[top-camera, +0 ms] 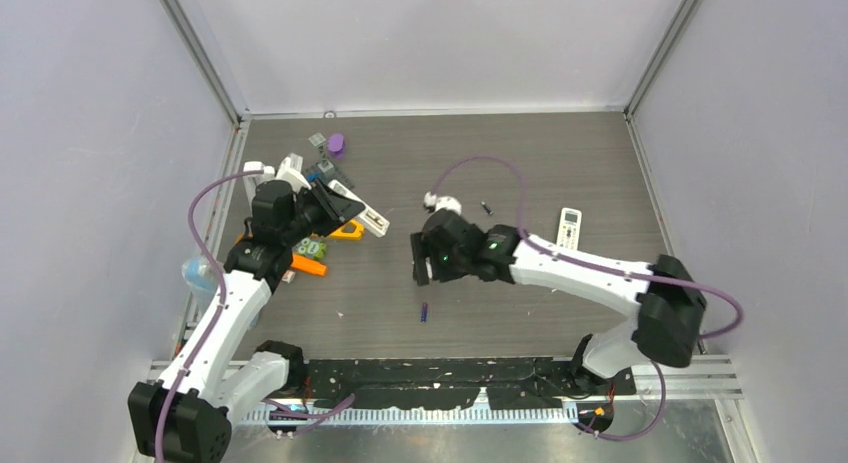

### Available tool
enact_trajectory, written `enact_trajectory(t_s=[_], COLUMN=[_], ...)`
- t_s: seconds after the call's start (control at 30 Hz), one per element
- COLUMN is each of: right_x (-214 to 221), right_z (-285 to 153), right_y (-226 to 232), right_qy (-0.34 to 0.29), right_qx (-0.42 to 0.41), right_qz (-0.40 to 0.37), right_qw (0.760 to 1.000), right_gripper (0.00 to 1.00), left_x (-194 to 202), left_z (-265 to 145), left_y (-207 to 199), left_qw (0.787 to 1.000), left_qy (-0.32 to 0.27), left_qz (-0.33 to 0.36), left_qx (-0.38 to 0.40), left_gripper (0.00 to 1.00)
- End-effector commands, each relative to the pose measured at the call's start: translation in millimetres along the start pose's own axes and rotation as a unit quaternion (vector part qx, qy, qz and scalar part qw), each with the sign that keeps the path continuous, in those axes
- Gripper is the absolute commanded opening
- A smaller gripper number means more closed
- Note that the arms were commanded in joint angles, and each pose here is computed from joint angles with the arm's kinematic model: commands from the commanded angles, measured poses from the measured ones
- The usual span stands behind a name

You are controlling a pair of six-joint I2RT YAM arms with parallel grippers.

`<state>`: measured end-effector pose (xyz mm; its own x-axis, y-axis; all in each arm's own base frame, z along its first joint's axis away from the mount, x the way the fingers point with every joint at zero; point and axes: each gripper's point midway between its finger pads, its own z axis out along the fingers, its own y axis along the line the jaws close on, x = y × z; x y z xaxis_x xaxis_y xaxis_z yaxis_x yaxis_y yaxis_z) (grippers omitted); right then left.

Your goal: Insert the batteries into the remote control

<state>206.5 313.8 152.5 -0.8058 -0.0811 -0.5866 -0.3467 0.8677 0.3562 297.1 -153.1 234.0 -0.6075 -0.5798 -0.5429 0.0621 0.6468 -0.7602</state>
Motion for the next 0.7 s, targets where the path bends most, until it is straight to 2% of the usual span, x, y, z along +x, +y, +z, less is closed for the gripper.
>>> enact_trajectory(t_s=[0.0,0.13,0.27,0.4,0.5,0.67], right_x=[37.9,57.8,66.8,76.1,87.1,95.6], right_z=[22.5,39.4,46.4,51.8,55.6,57.0], right_y=[5.3,10.4,12.1,5.0,-0.7,-10.4], right_qy=[0.032,0.060,0.062,0.066,0.086,0.107], right_qx=[0.050,0.059,0.065,0.057,0.026,0.004], right_qz=[-0.084,-0.143,-0.221,-0.324,-0.401,-0.482], right_qw=[0.995,0.986,0.971,0.942,0.911,0.869], right_gripper=[0.72,0.69,0.64,0.61,0.60,0.60], left_x=[-4.5,-2.2,-1.0,-1.6,-1.9,-3.0], left_z=[-11.4,-24.5,-36.5,-45.7,-48.2,-47.3], left_y=[21.4,38.8,51.3,62.5,63.5,64.3], left_qw=[0.998,0.994,0.990,0.985,0.985,0.986], left_qy=[-0.028,-0.040,-0.053,-0.064,-0.060,-0.050], left_qz=[0.035,0.047,0.059,0.068,0.070,0.064], left_qx=[-0.050,-0.090,-0.117,-0.144,-0.147,-0.148], left_gripper=[0.00,0.00,0.00,0.00,0.00,0.00])
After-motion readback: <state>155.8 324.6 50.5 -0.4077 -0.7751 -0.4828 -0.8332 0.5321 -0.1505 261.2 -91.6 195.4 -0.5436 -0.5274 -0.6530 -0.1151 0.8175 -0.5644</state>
